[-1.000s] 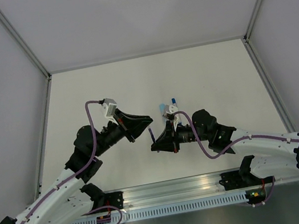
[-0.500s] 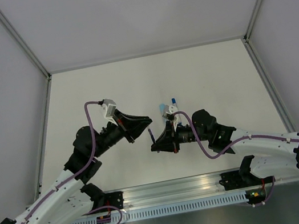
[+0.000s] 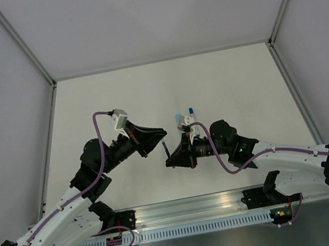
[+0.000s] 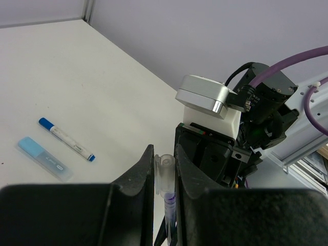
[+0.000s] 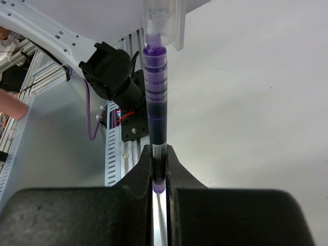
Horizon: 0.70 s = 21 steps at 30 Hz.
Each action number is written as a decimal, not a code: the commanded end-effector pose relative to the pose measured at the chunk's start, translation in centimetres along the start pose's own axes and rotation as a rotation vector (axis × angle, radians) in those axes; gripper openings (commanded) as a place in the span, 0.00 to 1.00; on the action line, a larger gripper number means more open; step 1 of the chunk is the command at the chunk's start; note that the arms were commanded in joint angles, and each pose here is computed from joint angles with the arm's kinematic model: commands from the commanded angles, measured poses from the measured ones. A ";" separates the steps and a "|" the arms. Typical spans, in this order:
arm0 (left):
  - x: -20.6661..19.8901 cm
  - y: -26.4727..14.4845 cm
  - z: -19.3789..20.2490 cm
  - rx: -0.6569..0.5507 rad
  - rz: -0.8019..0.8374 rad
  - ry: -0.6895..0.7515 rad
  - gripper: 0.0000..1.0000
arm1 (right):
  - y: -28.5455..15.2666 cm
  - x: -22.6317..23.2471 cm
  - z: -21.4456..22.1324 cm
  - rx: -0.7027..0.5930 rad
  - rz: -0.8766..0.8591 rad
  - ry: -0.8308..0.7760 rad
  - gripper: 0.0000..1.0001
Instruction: Insert the pens into the pen caps
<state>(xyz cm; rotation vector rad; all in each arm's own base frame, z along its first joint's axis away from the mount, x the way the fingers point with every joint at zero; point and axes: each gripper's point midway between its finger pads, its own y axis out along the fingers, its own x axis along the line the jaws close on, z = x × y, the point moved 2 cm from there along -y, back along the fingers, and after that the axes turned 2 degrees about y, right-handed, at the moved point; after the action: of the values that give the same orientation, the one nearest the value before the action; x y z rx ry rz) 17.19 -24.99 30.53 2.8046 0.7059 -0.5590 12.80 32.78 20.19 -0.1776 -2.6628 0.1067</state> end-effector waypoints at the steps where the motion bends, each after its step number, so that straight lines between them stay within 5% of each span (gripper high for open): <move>1: -1.1 0.1 -2.7 -0.073 0.024 0.042 0.02 | 0.5 0.6 -1.3 -0.015 -0.022 -0.012 0.00; 21: -1.9 0.0 -3.6 -0.081 0.058 0.082 0.02 | 0.7 0.8 -1.1 -0.006 -0.022 -0.016 0.00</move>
<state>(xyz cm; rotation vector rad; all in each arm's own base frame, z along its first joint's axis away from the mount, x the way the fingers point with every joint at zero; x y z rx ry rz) 17.56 -25.09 30.84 2.8055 0.7276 -0.5659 12.84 33.15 20.43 -0.1744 -2.6616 0.1123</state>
